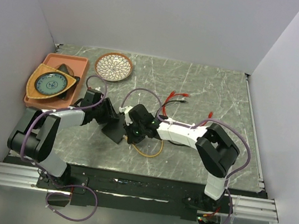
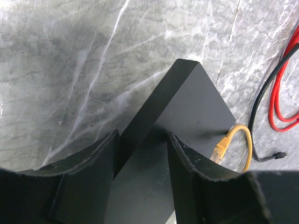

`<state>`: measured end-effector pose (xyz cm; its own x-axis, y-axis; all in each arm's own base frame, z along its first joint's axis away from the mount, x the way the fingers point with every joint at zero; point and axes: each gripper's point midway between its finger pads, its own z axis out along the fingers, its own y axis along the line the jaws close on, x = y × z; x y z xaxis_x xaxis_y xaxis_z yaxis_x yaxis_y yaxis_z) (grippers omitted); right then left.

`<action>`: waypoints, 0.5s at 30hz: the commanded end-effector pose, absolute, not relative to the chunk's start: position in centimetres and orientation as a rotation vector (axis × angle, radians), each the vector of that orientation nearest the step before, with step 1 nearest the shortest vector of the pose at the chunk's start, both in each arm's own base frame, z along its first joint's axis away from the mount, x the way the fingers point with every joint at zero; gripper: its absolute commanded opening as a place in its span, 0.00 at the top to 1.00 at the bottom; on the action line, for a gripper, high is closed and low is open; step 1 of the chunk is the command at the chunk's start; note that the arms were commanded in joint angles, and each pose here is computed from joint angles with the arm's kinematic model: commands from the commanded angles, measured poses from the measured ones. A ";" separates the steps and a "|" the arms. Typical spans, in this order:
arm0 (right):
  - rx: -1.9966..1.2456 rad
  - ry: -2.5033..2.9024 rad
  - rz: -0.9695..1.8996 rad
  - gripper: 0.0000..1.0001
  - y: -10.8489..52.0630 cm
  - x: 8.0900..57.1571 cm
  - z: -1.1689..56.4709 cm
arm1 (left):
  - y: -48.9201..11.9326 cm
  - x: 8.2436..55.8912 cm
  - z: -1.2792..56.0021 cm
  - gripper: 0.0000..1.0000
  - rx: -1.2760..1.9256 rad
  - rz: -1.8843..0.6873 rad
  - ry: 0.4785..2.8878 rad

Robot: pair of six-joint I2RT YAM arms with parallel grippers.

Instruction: Insert the plug into the switch port

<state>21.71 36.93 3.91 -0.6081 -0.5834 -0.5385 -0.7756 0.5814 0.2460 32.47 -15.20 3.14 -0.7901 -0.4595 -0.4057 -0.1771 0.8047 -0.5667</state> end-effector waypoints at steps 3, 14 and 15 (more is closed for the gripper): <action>-1.059 2.343 0.620 1.00 37.3 22.2 4.1 | -14.9 31.0 1.6 0.47 -0.490 -0.647 2.538; -1.049 2.307 0.498 1.00 35.6 21.9 1.7 | -15.0 30.9 1.3 0.45 -0.480 -0.654 2.554; -1.047 2.305 0.494 1.00 35.5 21.9 1.6 | -15.0 30.9 1.3 0.45 -0.480 -0.654 2.554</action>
<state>21.45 36.01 1.82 -0.5689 -0.5730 -0.5899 -0.7774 0.6087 0.1584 32.57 -15.35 3.16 -0.7957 -0.4559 -0.3988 -0.1782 0.8055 -0.5652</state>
